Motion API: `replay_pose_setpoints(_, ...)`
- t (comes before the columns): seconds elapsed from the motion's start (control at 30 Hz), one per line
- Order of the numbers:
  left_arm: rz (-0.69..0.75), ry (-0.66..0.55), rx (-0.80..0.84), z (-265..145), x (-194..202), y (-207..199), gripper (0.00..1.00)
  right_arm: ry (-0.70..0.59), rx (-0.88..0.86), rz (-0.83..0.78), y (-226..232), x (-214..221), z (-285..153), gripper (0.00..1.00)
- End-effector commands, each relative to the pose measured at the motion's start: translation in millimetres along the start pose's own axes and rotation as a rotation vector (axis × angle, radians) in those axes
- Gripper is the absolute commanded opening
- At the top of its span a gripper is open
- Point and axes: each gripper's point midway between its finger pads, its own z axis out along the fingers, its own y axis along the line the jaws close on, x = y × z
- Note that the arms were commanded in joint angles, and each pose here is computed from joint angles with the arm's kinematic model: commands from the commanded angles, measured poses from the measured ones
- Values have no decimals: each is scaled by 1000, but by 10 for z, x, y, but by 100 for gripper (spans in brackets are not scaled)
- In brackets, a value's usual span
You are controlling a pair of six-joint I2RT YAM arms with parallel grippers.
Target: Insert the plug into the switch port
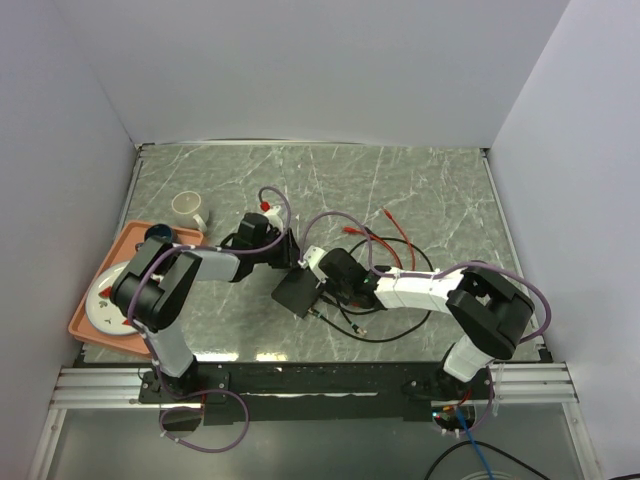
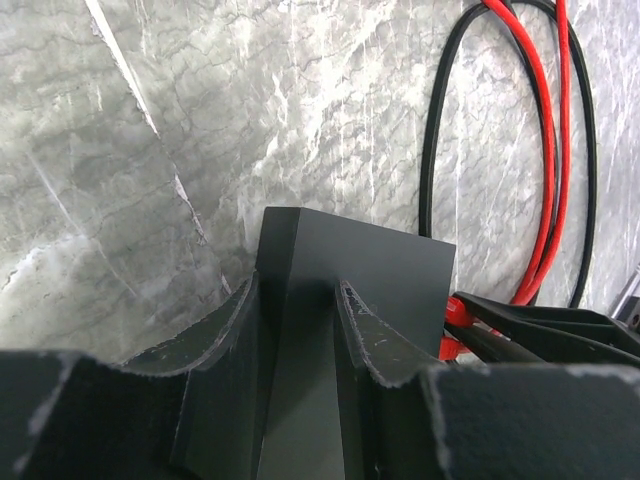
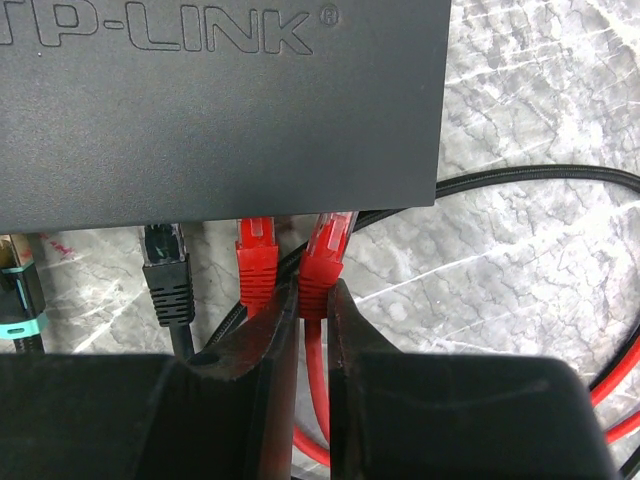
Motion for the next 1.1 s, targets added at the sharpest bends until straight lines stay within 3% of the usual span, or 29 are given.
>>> replay_pose_setpoints(0.0,38,429,491,-418,1056,-1248,33,-581,-26,33,-7,-1539,-319,0)
replay_pose_setpoints(0.37,184,418,555,-610,1104,-1406,35,-637,-38,-22,-22,-1539,-589,0)
replay_pose_setpoints(0.87,164,335,521,-340,760,-1547,36,-638,-89,-33,57,-1518,-641,0)
replay_pose_setpoints(1.07,172,368,577,-335,731,-1686,34,-652,-99,-37,73,-1573,-665,0)
